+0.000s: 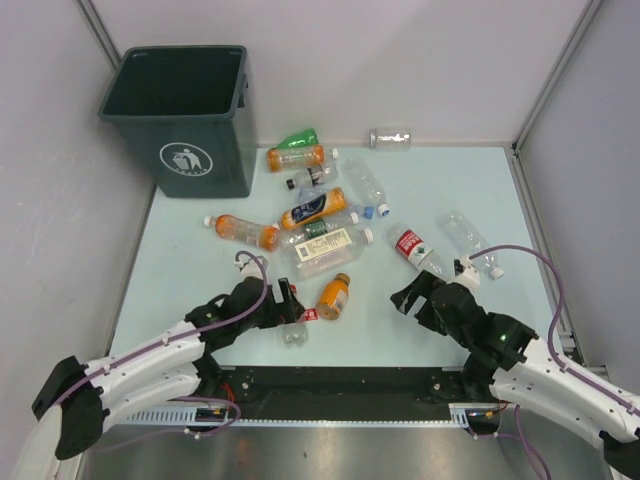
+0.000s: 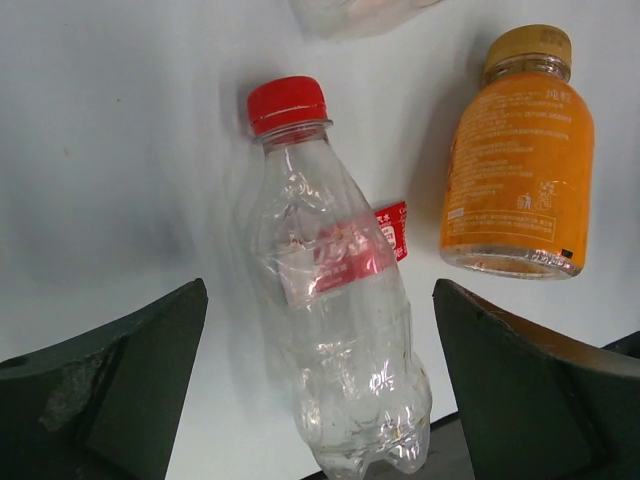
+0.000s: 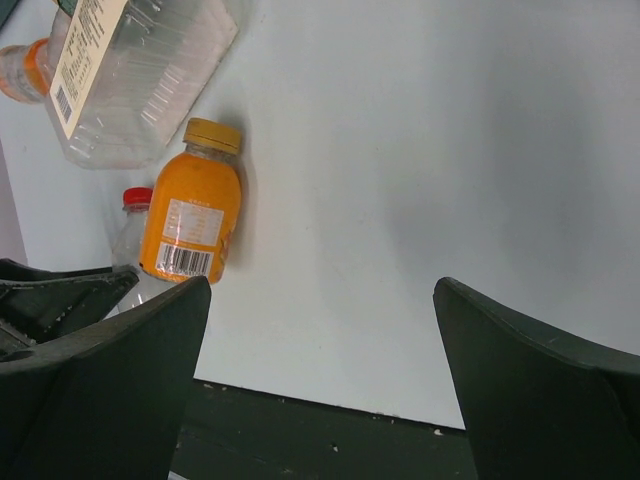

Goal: Put the plastic bottles in the bin
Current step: Pick up the plastic bottle at the center of the board, then place the plastic bottle in the trash bin.

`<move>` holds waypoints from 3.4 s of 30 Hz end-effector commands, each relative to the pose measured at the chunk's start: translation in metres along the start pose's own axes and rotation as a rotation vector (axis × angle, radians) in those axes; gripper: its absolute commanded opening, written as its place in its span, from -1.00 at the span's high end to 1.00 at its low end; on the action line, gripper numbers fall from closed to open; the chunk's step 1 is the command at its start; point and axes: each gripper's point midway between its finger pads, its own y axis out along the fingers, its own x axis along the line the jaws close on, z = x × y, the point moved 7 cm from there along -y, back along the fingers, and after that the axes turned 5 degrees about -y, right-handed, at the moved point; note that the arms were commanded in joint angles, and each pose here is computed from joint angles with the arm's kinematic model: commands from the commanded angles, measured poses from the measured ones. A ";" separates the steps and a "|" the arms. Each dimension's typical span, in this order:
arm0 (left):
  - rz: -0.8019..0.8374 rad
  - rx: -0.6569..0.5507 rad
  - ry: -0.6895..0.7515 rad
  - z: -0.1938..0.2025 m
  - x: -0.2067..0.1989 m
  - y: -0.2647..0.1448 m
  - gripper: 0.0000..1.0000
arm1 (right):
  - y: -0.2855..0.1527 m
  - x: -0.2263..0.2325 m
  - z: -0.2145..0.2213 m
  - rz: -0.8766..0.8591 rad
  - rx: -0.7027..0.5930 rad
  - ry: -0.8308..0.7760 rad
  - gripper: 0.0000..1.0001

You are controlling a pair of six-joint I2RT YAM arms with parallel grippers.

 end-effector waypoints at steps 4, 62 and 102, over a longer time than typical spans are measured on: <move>0.016 0.015 -0.011 0.007 -0.011 0.009 -0.97 | -0.008 -0.009 -0.003 0.016 -0.044 0.035 -0.99; 0.222 -0.593 0.287 -0.180 -0.144 -0.128 -0.19 | -0.013 0.001 -0.017 -0.063 -0.122 0.075 -1.00; 0.072 -1.237 -0.152 -0.512 -0.074 -0.132 -0.38 | -0.030 -0.018 -0.015 -0.048 -0.125 0.141 -0.99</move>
